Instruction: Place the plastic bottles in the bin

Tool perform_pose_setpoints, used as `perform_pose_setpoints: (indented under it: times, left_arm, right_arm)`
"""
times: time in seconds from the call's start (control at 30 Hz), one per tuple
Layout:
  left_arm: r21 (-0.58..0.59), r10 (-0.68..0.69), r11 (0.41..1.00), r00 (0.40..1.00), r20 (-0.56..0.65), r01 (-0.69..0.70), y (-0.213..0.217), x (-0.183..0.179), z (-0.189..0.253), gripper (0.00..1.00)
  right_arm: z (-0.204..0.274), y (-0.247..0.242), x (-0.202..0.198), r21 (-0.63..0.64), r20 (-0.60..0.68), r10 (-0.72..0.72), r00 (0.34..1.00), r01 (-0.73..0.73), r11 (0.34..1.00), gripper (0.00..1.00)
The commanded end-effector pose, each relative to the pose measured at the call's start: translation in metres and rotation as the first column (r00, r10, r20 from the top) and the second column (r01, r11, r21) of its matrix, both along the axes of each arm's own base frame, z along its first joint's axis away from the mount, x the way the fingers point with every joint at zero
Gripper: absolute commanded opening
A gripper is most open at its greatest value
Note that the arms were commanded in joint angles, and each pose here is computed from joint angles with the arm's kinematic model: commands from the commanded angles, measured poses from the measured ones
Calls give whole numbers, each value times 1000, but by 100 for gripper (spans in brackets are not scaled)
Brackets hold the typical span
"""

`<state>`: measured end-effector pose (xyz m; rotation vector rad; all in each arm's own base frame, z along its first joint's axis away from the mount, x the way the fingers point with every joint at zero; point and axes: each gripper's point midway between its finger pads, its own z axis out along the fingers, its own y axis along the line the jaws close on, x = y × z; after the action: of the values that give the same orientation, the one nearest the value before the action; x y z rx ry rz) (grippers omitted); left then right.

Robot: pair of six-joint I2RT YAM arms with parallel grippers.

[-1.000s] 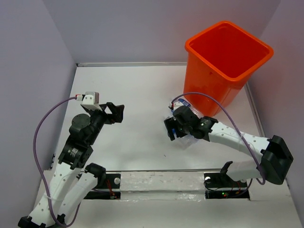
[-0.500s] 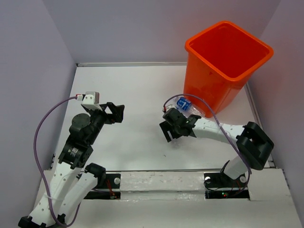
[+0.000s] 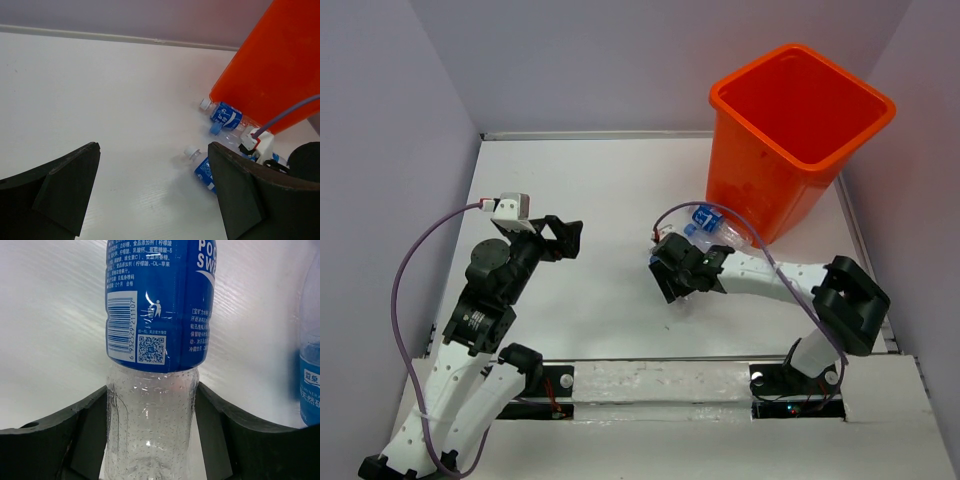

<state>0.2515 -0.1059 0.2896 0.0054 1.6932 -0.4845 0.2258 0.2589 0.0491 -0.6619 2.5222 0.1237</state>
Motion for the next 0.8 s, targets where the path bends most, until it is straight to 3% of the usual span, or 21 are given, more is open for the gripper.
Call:
perform_pose_setpoints:
  times: [0.0,0.17,0.27,0.37,0.5,0.53,0.6,0.7,0.77]
  left_arm:
    - [-22,-10,1000,999,50,11,-2,1,12,99]
    - [-23,-7,1000,999,52,8,-1,2,12,99]
    - [-22,-7,1000,999,49,8,-1,2,11,99]
    - [-24,-5,1000,999,50,7,-1,2,11,99]
    - [-20,-6,1000,999,44,7,-1,3,10,99]
    - [-21,-9,1000,999,46,10,-2,3,10,99]
    - [-21,-10,1000,999,47,11,-2,2,11,99]
    - [-25,-8,1000,998,57,10,-1,0,13,99]
    - [-26,-8,1000,998,59,10,-1,0,14,99]
  right_arm:
    - [105,42,11,271,178,28,984,-76,960,48]
    - [209,46,29,382,387,-13,922,-148,912,44]
    - [276,31,49,384,536,-100,838,-137,913,43]
    - [343,3,66,387,675,-218,705,-87,918,42]
    - [438,-49,82,409,810,-354,467,-16,913,40]
    - [463,-79,92,411,836,-396,380,44,911,39]
    - [478,-111,110,418,843,-434,318,122,900,39]
    - [489,-196,149,425,846,-500,186,334,841,38]
    - [482,-225,167,406,849,-503,159,414,815,38]
